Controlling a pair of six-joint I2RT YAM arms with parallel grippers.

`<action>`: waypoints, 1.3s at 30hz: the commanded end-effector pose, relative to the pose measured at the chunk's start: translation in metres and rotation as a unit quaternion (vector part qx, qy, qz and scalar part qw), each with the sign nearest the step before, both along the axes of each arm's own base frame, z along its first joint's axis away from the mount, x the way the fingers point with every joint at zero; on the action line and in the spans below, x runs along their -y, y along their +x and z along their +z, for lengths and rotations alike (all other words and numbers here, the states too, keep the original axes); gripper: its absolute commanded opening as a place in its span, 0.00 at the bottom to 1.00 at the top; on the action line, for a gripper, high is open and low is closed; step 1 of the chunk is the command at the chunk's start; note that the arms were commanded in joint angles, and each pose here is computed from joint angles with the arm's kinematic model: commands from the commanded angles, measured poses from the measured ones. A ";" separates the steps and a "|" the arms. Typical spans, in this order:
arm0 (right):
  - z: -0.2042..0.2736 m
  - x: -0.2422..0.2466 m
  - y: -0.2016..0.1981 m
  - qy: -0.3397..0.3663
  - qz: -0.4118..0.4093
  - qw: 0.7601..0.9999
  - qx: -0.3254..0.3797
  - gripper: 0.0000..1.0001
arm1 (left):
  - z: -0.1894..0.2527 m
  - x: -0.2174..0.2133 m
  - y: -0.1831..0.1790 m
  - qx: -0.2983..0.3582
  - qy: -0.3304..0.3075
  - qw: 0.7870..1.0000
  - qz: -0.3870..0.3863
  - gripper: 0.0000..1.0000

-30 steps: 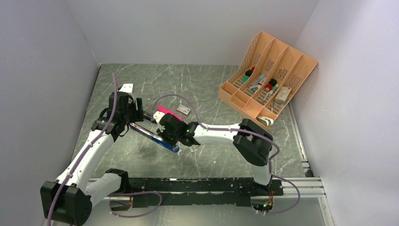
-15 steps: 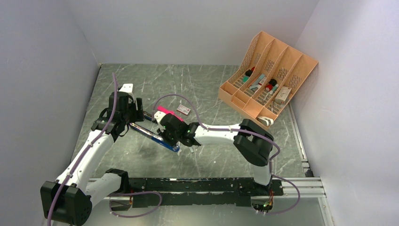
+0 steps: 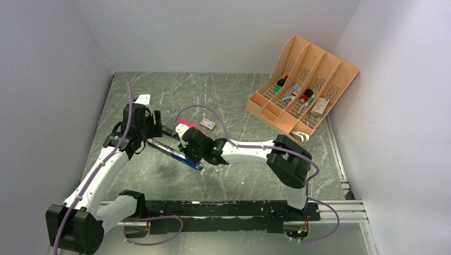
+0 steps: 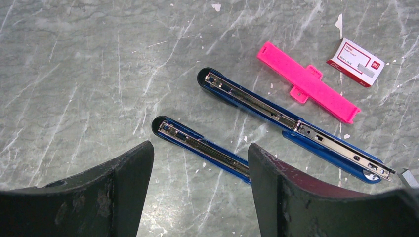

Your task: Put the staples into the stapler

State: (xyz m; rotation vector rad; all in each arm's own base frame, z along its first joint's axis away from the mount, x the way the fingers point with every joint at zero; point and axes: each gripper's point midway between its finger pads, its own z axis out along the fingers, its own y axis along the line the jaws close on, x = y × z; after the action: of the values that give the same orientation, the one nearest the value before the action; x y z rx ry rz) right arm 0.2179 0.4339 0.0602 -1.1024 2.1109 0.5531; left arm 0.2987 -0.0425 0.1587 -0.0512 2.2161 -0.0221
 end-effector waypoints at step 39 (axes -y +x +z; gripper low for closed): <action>0.004 -0.005 -0.001 0.002 0.009 1.000 -0.003 0.00 | 0.009 0.004 0.002 0.019 -0.003 1.000 -0.012 0.74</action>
State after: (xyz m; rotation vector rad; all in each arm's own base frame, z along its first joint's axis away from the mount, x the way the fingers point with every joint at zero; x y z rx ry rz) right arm 0.2131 0.4337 0.0537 -1.1334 2.1390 0.5580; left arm 0.2987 -0.0425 0.1587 -0.0512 2.2161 -0.0221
